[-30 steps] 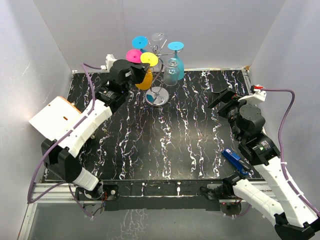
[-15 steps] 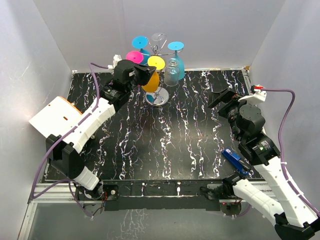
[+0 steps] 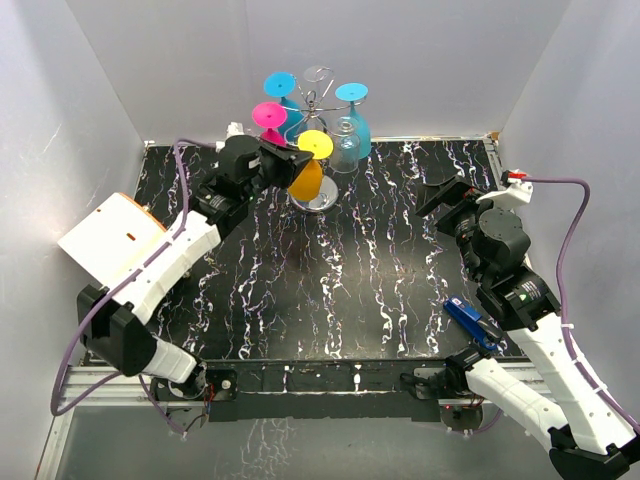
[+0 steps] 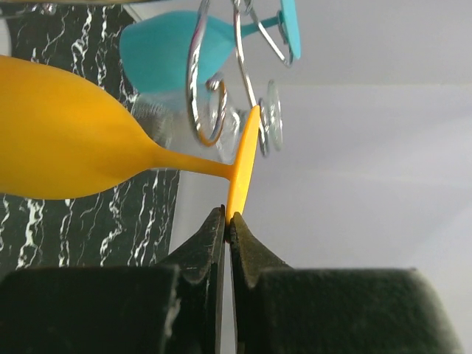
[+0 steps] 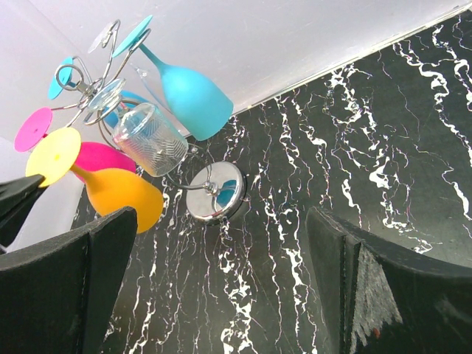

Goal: Take the wine glass off the wine glass rack

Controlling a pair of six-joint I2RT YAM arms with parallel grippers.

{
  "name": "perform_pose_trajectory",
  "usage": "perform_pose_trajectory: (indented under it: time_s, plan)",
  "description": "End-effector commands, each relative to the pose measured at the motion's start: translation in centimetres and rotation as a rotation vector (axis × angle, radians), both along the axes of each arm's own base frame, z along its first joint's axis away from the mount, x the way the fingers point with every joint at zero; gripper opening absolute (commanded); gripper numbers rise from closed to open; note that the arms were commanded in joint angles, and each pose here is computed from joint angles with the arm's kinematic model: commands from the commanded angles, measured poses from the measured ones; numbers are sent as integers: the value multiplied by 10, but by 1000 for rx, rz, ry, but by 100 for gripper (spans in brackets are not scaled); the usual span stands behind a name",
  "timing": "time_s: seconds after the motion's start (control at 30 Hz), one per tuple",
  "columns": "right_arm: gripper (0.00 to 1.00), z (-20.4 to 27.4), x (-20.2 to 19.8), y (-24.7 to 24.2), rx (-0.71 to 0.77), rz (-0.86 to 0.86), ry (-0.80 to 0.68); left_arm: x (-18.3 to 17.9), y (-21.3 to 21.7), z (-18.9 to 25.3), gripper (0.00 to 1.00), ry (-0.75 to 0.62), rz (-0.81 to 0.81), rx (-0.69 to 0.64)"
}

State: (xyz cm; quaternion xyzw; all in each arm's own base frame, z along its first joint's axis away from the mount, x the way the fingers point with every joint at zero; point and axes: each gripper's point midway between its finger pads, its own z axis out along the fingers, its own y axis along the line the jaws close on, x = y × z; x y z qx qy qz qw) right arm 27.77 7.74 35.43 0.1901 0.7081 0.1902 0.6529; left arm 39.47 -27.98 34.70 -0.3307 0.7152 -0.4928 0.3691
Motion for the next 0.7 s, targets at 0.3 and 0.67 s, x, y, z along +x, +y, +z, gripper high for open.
perform_pose_trajectory:
  time_s: [0.3,0.67]
  plan:
    - [98,-20,-2,27,-58,162,23,-117,6,-5,0,-238,-408,108]
    - [98,-69,-31,132,-95,816,121,-193,32,-62,0,-394,-714,438]
